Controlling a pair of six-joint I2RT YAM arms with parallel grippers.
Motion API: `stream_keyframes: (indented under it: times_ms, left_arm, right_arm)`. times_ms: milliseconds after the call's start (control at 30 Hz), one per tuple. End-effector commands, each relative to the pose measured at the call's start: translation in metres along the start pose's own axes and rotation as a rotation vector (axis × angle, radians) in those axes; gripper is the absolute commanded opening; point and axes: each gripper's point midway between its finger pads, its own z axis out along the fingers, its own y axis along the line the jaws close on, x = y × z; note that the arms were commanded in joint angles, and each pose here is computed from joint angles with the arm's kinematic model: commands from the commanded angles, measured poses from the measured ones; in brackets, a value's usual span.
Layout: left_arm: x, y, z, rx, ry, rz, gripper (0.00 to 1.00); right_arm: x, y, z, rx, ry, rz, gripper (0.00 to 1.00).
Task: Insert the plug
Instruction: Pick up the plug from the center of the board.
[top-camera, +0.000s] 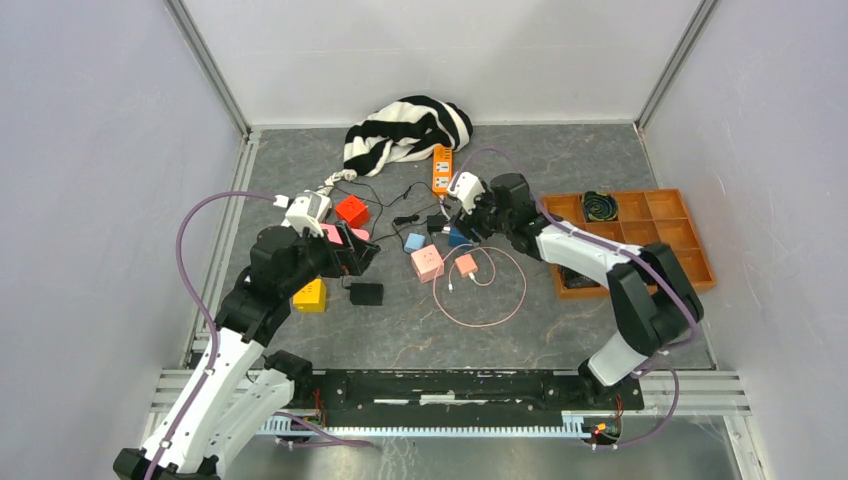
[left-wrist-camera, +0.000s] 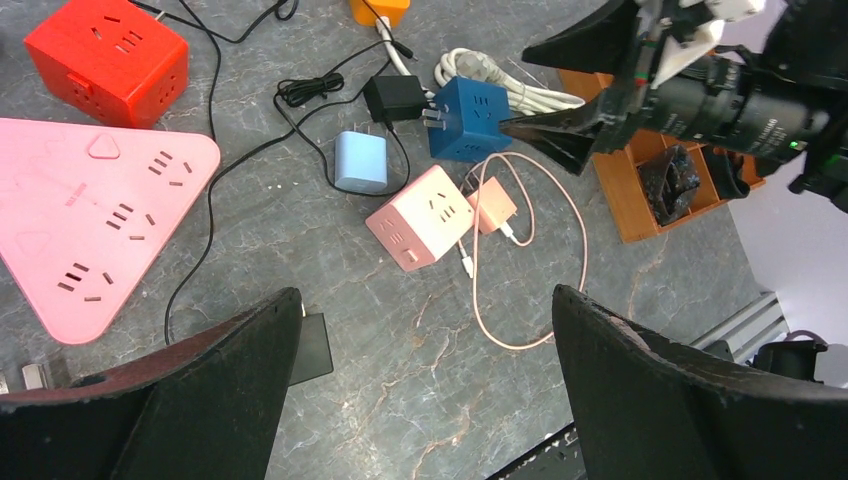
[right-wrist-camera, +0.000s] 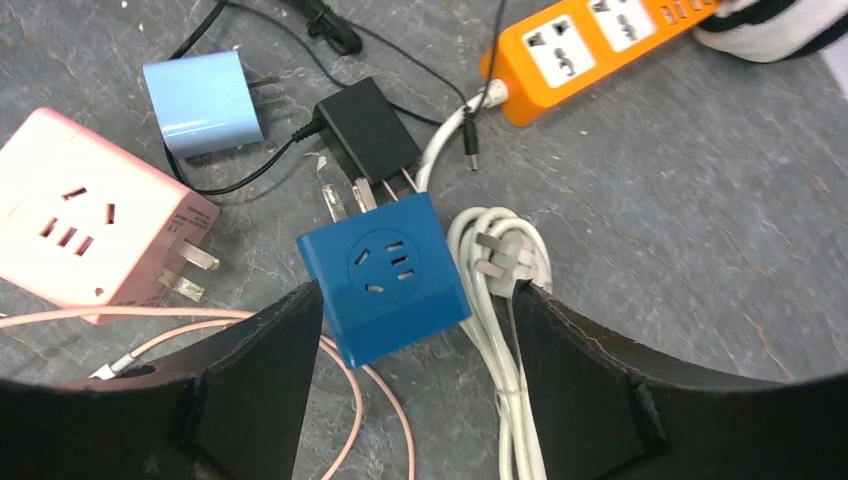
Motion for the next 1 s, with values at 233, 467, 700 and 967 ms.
stream_keyframes:
  times_ms: [233,467,700,967]
  left_arm:
    - [-0.003,0.004,-0.001,-0.010,-0.020,0.063,1.00]
    - [-0.003,0.005,0.000,-0.018,-0.022,0.061,1.00]
    - [-0.002,0.007,0.001,-0.028,-0.017,0.060,1.00]
    - [-0.002,0.008,0.003,-0.034,-0.017,0.048,1.00]
  right_arm:
    - [0.015,0.012,0.032,-0.124,0.052,-0.089,0.75]
    - [0.032,0.016,0.040,-0.145,0.092,-0.088,0.70]
    - [0.012,0.012,0.028,-0.125,0.027,-0.103,0.50]
    - [-0.031,0.002,-0.016,-0.034,-0.120,-0.113,0.40]
